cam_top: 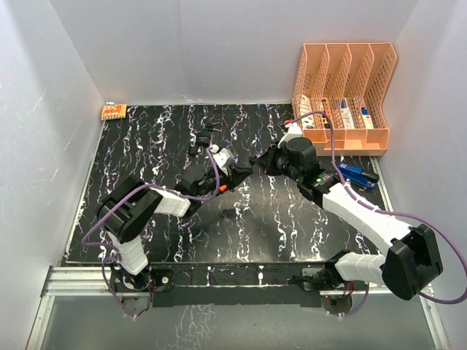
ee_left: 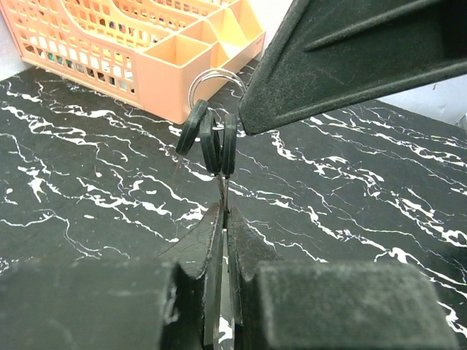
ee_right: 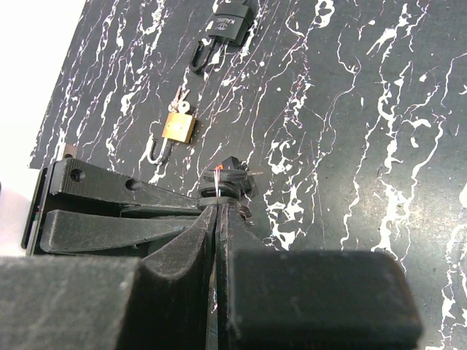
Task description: Unlock with the key
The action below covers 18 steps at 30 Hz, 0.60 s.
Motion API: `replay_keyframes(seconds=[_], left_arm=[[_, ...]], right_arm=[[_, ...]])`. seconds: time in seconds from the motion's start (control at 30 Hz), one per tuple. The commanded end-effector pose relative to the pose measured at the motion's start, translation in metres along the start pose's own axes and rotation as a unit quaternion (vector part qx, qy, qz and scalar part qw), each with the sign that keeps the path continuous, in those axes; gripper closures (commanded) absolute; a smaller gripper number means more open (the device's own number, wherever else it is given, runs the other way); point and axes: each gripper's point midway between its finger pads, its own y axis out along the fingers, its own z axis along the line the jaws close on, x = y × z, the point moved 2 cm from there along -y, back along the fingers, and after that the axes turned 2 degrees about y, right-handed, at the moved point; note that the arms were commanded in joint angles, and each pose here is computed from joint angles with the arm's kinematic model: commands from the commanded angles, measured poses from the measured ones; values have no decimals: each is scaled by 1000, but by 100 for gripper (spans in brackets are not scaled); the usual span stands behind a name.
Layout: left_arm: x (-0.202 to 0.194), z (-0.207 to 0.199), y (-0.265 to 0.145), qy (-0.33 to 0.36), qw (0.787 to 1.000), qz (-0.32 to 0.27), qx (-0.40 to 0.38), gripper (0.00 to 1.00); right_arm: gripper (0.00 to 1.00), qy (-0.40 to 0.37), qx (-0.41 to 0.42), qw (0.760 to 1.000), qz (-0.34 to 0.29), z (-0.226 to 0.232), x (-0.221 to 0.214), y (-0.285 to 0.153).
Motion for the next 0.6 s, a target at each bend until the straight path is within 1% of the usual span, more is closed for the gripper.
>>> replay_keyframes(seconds=[0.0, 0.07, 0.5, 0.53, 0.57], left_arm=[[20, -3, -5, -11, 1000, 7, 15, 100], [16, -2, -7, -18, 999, 23, 21, 100], [11, 3, 0, -34, 997, 62, 30, 100], [11, 4, 0, -36, 997, 68, 30, 100], [10, 4, 0, -40, 996, 76, 32, 100]], right_arm=[[100, -6, 12, 999, -39, 8, 19, -7], [100, -6, 12, 999, -39, 8, 19, -7], [100, -10, 13, 999, -43, 8, 20, -10], [98, -12, 9, 999, -46, 7, 21, -11], [93, -16, 6, 999, -52, 6, 24, -13]])
